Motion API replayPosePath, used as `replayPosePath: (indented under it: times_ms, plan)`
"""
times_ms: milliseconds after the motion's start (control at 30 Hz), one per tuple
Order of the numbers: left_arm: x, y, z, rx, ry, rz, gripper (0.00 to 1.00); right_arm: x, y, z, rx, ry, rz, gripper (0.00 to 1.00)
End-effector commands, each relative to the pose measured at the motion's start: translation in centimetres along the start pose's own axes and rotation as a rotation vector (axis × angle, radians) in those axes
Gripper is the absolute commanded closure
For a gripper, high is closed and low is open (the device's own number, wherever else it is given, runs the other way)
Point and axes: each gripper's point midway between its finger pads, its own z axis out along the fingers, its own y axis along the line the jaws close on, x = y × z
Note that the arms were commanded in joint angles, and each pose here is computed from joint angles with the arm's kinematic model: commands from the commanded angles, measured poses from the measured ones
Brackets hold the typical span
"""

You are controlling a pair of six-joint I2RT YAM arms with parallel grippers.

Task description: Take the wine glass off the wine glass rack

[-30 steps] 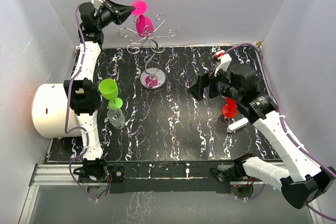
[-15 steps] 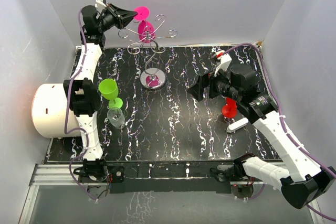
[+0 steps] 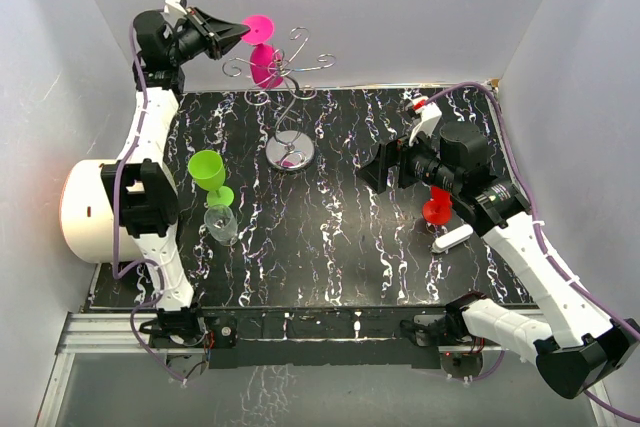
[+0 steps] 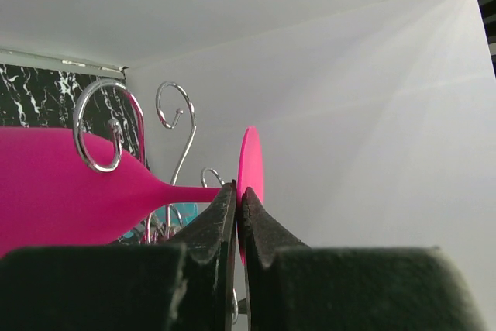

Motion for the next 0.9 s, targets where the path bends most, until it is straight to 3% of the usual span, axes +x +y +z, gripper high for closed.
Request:
replayPosePath:
  times_ms: [0, 200, 533, 700, 867]
  plan:
    - [0.3, -5.2, -3.2, 0.077, 0.000, 0.095, 1.00, -2.2, 1.0, -0.6, -0.030, -0.083, -0.024, 0.02]
    - [-0.4, -5.0, -5.5, 0.068, -0.009, 0.100, 1.00, -2.3, 1.3, -0.4, -0.049, -0.082, -0.011, 0.02]
    - [-5.4, -5.6, -12.7, 0.046, -0.165, 0.139, 1.00, -2.9, 1.7, -0.1, -0.066, -0.090, 0.006, 0.02]
    - [-4.7, -9.7, -14.2, 0.090, -0.204, 0.228, 1.00, -3.2, 2.4, 0.4, -0.103, -0.087, 0.042, 0.02]
    - [-0.5, -17.5, -16.3, 0.206, -0.205, 0.449, 1.00, -4.4, 3.6, 0.1, -0.151, -0.110, 0.078, 0.02]
